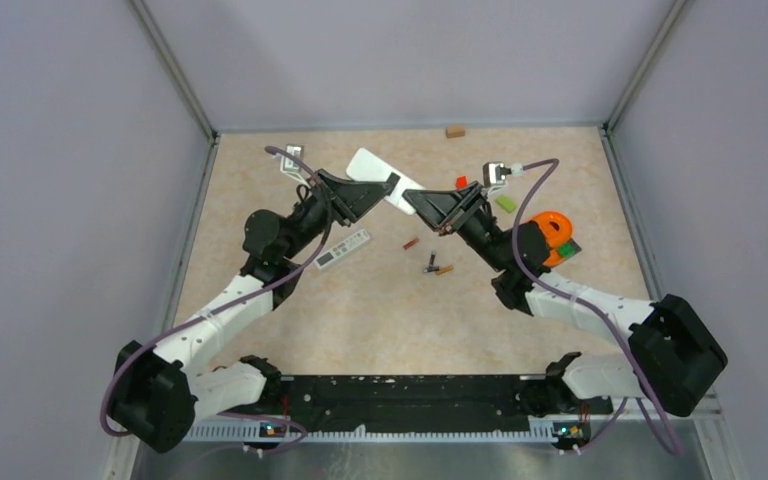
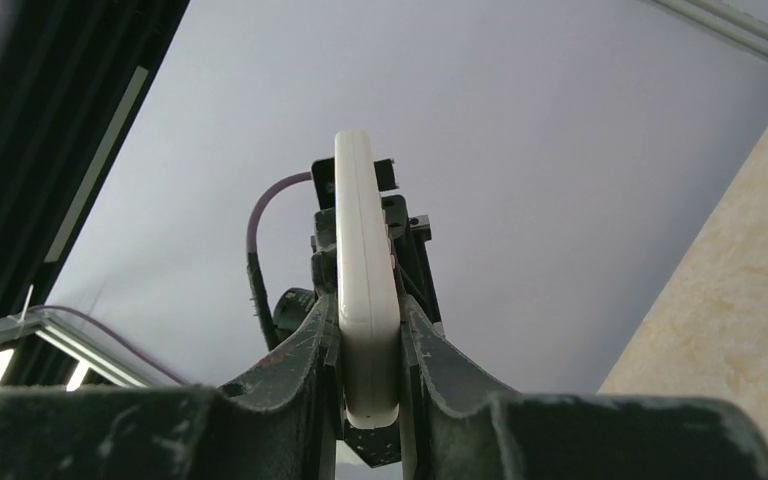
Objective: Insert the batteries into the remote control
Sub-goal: Remove the battery cover from the remote control.
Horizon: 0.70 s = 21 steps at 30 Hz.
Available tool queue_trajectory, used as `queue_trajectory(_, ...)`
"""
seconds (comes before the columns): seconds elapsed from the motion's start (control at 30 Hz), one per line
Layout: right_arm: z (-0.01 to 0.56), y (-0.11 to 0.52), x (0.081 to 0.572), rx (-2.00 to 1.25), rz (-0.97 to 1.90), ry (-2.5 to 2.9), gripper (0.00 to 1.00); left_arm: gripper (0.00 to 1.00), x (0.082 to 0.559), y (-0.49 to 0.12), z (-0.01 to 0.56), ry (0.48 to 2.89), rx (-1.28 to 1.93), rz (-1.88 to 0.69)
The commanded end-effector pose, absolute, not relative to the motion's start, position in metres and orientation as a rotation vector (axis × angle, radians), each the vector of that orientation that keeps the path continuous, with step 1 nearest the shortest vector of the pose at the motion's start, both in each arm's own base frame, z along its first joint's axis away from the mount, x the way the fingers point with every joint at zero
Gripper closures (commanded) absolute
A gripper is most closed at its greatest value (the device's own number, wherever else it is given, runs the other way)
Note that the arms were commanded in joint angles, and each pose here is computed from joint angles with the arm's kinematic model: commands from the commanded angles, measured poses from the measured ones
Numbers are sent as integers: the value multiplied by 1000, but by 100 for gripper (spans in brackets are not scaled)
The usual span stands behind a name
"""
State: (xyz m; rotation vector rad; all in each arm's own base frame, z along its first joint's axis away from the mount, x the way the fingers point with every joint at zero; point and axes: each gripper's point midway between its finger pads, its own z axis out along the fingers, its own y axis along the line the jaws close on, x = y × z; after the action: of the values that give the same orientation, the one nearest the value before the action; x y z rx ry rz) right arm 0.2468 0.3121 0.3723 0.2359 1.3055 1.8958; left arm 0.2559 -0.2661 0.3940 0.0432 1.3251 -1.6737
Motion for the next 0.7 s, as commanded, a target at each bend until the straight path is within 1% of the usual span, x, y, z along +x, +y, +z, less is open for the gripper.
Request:
queue_trajectory(0.0,393,323,235,147,1948,1267,90,100,238,-261,432,1177,167,-1655)
queue_trajectory(0.03,391,324,235,128,1926,1280,84,100,236,-262,433,1180,201,-1637)
queue_trajectory(0.1,383,325,237,92,1868,1338,67,100,233,-264,433,1197,262,-1588)
queue_trajectory(0.13,380,325,238,66,1836,1364,61,100,232,-264,433,1202,295,-1562)
queue_trajectory(0.23,371,319,239,14,1778,1405,46,100,225,-264,434,1226,362,-1532)
queue_trajectory(0.27,371,316,239,-2,1768,1405,43,100,224,-264,434,1228,375,-1528)
queue_trajectory(0.37,377,309,235,-48,1733,1378,41,100,223,-264,437,1241,379,-1526)
queue_trajectory(0.5,379,304,235,-81,1694,1367,42,100,223,-264,439,1259,366,-1561)
queue_trajectory(0.6,378,304,235,-102,1692,1359,46,100,219,-267,442,1264,365,-1620)
queue_trajectory(0.67,373,306,237,-100,1689,1381,53,100,217,-269,444,1265,366,-1666)
